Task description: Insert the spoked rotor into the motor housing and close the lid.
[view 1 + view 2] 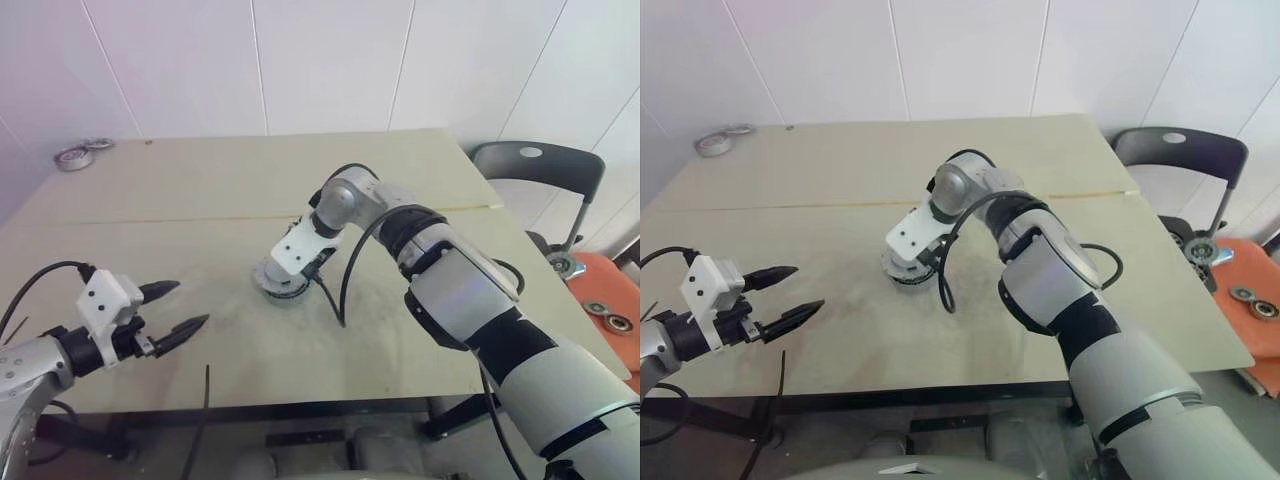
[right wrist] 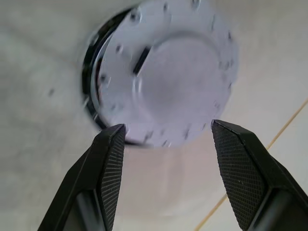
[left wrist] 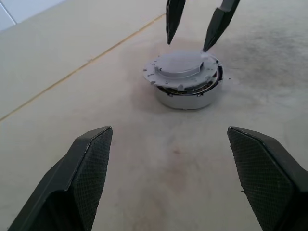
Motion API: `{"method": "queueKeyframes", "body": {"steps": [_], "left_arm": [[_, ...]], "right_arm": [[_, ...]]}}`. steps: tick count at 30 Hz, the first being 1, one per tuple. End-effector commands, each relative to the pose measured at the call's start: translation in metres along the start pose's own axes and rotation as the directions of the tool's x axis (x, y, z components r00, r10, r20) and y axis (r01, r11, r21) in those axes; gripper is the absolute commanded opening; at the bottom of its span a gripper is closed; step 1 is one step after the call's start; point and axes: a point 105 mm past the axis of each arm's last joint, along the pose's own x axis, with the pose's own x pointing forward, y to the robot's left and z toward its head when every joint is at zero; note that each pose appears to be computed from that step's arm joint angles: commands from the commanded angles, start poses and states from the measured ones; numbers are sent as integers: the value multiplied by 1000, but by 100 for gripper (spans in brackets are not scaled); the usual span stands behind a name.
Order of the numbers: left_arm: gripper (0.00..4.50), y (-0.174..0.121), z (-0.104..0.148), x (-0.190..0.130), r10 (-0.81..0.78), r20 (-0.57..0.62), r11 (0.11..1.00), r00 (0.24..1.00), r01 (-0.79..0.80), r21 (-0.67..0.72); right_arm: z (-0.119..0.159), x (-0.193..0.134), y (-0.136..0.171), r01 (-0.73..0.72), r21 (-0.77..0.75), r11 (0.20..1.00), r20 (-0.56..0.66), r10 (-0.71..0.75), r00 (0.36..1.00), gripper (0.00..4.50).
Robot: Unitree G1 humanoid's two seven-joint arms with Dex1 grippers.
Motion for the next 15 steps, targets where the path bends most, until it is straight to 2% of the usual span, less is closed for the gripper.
{"method": "queueKeyframes", "body": {"steps": [1, 3, 6, 11, 15], "left_arm": [[407, -5, 11, 4, -1, 45, 1000, 999, -1, 30], [407, -8, 9, 5, 2, 51, 1000, 999, -3, 19], [407, -14, 5, 6, 6, 56, 1000, 998, -6, 1], [407, -10, 11, 7, 22, 90, 1000, 996, -22, -3], [407, -7, 21, 12, 30, 139, 1000, 990, -29, -10]], "right_arm": [[-5, -11, -3, -17, -42, 999, -50, 15, 999, 297], [-8, -10, 1, -34, -48, 998, -66, 31, 997, 297], [-3, -12, -2, -16, -30, 999, -22, 15, 1000, 297], [13, -26, -31, 171, 79, 982, 122, -179, 976, 297], [4, -40, -41, 292, 218, 931, 157, -328, 932, 297]]}}
